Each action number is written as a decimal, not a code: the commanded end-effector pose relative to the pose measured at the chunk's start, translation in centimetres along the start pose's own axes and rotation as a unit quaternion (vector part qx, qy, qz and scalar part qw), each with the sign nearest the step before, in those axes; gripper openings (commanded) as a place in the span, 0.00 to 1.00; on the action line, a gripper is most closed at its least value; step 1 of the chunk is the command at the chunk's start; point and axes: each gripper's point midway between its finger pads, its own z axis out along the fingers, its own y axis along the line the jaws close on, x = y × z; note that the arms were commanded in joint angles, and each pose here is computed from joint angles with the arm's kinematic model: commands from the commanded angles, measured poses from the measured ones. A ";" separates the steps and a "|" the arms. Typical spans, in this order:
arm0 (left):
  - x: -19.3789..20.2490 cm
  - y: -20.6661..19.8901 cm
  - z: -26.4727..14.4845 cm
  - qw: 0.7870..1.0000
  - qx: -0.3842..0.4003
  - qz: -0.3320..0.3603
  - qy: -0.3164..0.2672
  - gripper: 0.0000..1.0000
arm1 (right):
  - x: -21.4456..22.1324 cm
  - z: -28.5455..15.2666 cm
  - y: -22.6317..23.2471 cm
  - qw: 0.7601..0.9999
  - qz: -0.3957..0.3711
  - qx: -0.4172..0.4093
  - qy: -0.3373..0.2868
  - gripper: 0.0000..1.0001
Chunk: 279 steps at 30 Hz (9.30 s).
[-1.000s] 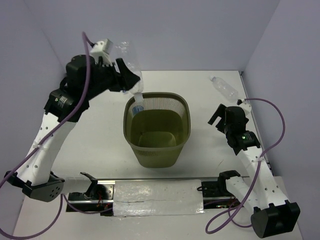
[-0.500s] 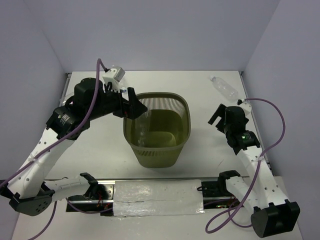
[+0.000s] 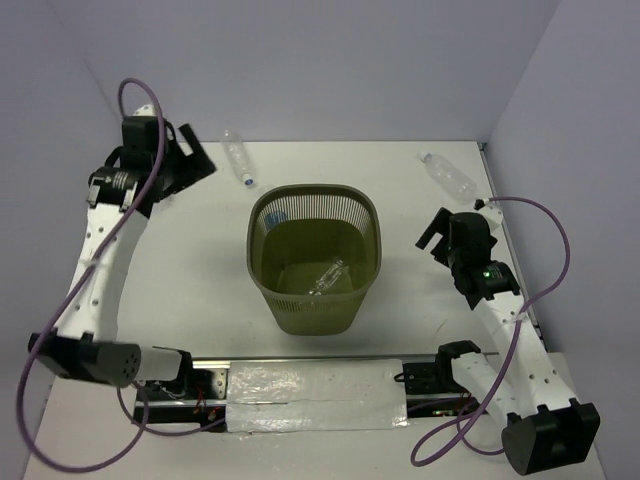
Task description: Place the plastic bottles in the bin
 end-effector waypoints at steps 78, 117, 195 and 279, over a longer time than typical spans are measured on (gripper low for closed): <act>-1.2 28.4 19.1 0.730 -0.309 -0.596 -0.128 0.99 | -2.8 -1.5 2.4 0.993 -0.095 0.011 0.069 1.00; 0.4 33.8 21.9 0.655 -0.397 -0.617 -0.183 0.99 | 0.7 0.2 5.6 0.974 -0.176 0.008 0.144 1.00; -18.6 3.8 4.5 0.976 0.130 -0.094 -0.146 0.03 | -4.1 -5.7 5.0 0.991 -0.137 -0.006 0.013 1.00; 6.2 9.2 42.8 0.972 -0.021 -0.204 0.116 0.91 | -2.5 -3.0 4.8 0.991 -0.126 0.030 0.030 1.00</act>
